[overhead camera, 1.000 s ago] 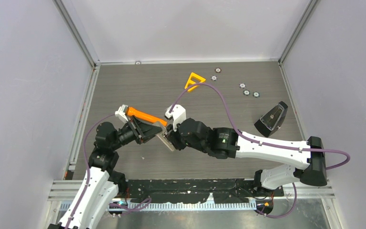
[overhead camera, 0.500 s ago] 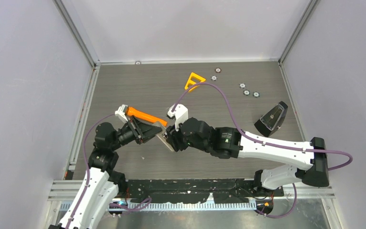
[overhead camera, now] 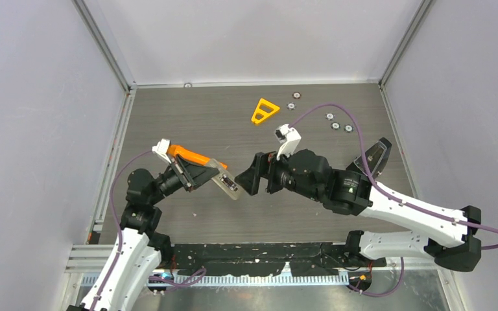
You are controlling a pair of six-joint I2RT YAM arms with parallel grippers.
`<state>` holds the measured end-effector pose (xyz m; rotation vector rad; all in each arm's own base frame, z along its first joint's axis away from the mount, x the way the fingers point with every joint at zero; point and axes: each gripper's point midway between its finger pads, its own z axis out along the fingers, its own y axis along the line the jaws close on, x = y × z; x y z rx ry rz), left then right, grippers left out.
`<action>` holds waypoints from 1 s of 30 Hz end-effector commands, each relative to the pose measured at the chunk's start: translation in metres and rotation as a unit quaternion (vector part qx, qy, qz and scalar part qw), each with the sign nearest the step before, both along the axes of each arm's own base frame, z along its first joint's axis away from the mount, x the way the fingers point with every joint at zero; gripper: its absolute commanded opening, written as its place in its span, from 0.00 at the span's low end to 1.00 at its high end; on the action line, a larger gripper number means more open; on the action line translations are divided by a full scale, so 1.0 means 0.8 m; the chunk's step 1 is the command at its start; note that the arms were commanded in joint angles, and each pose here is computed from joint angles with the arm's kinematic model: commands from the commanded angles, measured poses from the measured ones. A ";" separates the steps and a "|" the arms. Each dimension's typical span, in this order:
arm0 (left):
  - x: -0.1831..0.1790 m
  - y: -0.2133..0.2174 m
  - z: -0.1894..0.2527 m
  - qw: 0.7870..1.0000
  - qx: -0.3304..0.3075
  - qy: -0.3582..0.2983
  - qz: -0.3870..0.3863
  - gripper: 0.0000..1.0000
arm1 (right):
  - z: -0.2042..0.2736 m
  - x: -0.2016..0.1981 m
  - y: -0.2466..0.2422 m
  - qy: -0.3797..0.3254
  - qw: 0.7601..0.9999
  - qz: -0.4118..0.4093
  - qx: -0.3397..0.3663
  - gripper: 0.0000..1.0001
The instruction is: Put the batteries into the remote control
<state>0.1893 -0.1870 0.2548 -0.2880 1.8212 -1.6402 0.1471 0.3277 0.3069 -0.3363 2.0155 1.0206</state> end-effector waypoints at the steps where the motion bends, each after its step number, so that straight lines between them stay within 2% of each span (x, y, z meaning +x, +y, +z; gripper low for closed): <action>1: 0.001 0.004 0.030 0.997 -0.004 -0.072 0.010 0.00 | -0.008 0.004 -0.002 0.130 0.986 -0.063 0.080 0.95; 12: 0.001 0.003 0.033 0.997 -0.002 -0.080 0.008 0.00 | -0.038 0.007 0.033 0.251 0.946 -0.083 0.187 0.95; 13: 0.001 0.003 0.033 0.997 -0.002 -0.080 0.007 0.00 | -0.029 0.009 0.039 0.253 0.941 -0.077 0.210 0.95; 21: -0.001 0.001 0.032 0.997 -0.001 -0.078 -0.003 0.00 | -0.025 0.017 0.068 0.278 0.928 -0.053 0.244 0.95; 30: -0.005 0.000 0.033 0.996 0.002 -0.088 -0.010 0.00 | -0.025 0.030 0.071 0.283 0.921 -0.061 0.261 0.99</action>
